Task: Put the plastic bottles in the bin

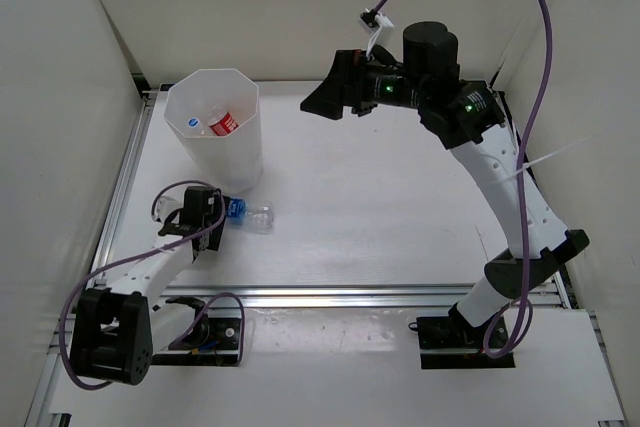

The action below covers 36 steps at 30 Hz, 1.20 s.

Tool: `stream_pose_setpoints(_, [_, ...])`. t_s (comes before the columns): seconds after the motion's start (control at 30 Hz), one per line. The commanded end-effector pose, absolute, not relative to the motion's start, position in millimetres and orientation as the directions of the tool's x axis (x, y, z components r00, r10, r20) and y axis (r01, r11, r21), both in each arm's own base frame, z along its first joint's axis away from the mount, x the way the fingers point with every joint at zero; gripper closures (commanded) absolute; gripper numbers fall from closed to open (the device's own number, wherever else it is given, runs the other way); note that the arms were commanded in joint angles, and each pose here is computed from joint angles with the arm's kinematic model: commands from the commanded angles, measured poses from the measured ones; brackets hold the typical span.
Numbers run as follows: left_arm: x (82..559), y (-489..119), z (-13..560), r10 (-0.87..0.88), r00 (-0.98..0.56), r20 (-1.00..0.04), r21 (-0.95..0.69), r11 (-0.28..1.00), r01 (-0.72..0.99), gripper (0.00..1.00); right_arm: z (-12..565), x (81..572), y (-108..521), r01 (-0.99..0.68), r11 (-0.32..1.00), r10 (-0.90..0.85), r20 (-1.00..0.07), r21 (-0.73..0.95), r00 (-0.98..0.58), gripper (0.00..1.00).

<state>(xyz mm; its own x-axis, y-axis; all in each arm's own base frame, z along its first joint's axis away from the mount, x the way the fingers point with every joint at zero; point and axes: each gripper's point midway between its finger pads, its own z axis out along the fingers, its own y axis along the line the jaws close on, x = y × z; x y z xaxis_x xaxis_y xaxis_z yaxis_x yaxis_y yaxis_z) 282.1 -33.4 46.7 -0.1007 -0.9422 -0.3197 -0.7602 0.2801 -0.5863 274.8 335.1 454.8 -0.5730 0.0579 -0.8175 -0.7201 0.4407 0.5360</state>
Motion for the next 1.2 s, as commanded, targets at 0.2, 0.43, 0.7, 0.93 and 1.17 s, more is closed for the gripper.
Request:
stream_pose_setpoints(0.2, [288.4, -27.5, 35.2, -0.925, -0.108, -0.365, -0.508, 0.295, -0.81, 0.01, 469.1, 266.3, 329.0, -0.767, 0.39, 0.035, -0.84, 0.51, -0.541, 0.0])
stream_pose_setpoints(0.43, [281.2, -38.9, 6.5, -0.946, -0.123, -0.299, -0.443, 0.252, -0.86, 0.1, 464.4, 269.9, 320.4, -0.758, 0.406, 0.017, -0.833, 0.511, -0.553, 0.0])
stream_pose_setpoints(0.7, [264.9, -51.9, 41.7, -0.941, -0.147, -0.306, -0.571, 0.305, -0.762, 0.6, 458.1, 273.8, 317.3, -0.748, 0.408, 0.012, -0.823, 0.523, -0.568, 0.0])
stream_pose_setpoints(0.93, [226.2, -30.1, 146.0, -0.943, -0.051, -0.329, -0.674, 0.272, -0.687, 0.59, 449.4, 286.0, 317.0, -0.729, 0.421, 0.031, -0.812, 0.539, -0.582, 0.0])
stream_pose_setpoints(1.17, [264.9, 8.4, 331.4, -0.789, 0.148, -0.597, -0.752, 0.485, -0.447, 0.55, 441.8, 286.8, 317.9, -0.726, 0.405, 0.014, -0.798, 0.556, -0.603, 0.0])
